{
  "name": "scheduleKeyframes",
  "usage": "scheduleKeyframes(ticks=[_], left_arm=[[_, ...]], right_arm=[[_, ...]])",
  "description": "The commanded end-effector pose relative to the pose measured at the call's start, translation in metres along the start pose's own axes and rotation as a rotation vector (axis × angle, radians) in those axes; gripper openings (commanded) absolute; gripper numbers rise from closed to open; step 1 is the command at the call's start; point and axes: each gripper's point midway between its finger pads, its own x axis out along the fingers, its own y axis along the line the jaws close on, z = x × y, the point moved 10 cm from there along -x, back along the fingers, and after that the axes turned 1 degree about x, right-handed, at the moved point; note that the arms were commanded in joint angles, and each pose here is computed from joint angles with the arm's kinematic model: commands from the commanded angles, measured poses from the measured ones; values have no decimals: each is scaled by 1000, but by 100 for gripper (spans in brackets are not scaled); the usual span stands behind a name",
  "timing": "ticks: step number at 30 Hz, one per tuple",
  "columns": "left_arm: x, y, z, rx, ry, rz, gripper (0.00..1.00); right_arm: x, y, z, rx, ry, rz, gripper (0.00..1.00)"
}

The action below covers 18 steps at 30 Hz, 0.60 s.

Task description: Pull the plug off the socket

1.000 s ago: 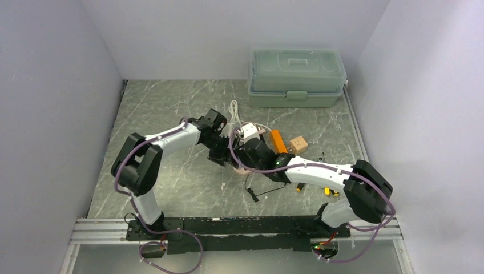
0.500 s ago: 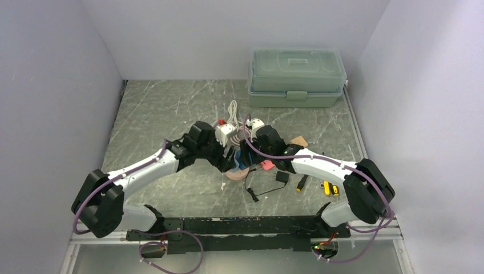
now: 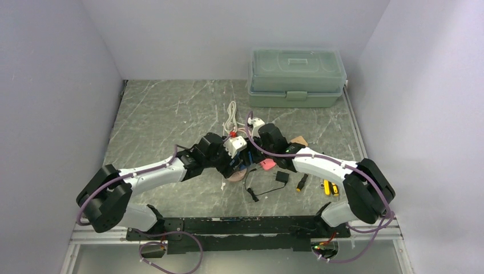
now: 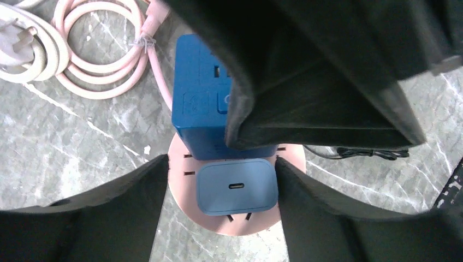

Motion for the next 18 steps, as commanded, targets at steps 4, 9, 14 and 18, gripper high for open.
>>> scheduleKeyframes(ticks=[4,9,14,18], left_arm=[[6,3,14,-12,-17,35,64],[2,-3,10,-33,-3,-16,74],[-3,-4,11,-46,7,-6,69],[-2,-5,10,-52,8,-15,54]], right_arm=[[-5,9,21,4,-109,96,0],[-5,5,21,10,-107,84,0],[-5,2,21,20,-104,87,0],[-4,0,21,24,-102,92,0]])
